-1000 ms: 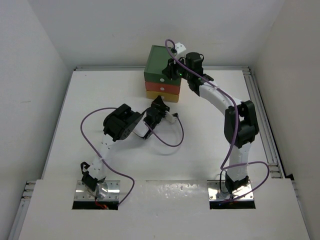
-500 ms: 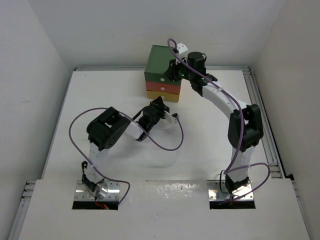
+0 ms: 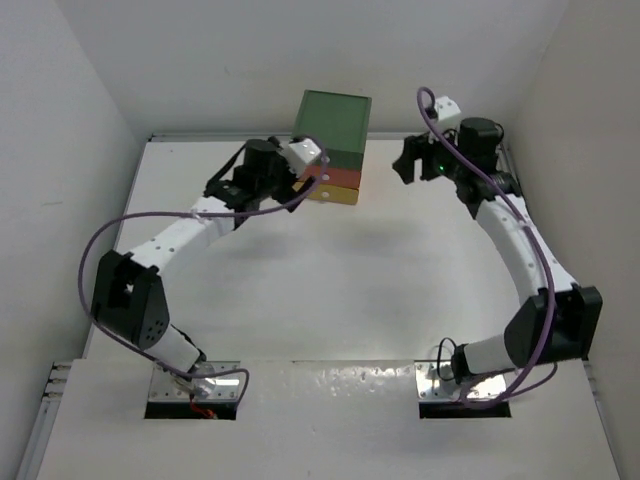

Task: Sort the stationery into containers
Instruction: Reset both arms

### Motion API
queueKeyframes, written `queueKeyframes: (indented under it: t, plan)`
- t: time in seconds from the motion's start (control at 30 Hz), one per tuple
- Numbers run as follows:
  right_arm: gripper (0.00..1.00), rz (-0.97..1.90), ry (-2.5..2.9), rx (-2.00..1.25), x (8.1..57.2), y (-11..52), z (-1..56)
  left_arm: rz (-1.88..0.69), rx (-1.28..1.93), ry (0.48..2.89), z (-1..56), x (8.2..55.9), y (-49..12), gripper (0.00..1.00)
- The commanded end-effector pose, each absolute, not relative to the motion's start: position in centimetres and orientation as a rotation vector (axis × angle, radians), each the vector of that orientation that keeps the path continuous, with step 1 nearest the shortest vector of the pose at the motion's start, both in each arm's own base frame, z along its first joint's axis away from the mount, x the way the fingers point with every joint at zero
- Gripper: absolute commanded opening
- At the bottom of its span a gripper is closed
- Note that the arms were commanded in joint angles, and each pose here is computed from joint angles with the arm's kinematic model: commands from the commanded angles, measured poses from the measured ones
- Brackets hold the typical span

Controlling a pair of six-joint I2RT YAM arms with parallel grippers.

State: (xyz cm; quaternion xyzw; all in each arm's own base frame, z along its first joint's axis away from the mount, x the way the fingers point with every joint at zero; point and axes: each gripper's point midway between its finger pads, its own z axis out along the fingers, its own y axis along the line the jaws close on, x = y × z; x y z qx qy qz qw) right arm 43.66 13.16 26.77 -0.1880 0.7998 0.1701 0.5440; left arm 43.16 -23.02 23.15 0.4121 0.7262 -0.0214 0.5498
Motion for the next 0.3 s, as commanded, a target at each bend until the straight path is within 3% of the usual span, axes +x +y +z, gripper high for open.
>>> queueKeyframes:
  t: [0.0, 0.27]
  plan:
    - [0.77, 0.338, 2.051, -0.499, 39.7, 9.8, 22.4, -0.226, 0.726, 2.142, 18.8, 37.8, -19.0, 1.00]
    - [0.92, 0.352, 2.223, -0.389, 34.2, 6.8, 15.0, -0.276, 0.455, 2.187, 18.2, 36.3, -12.7, 1.00]
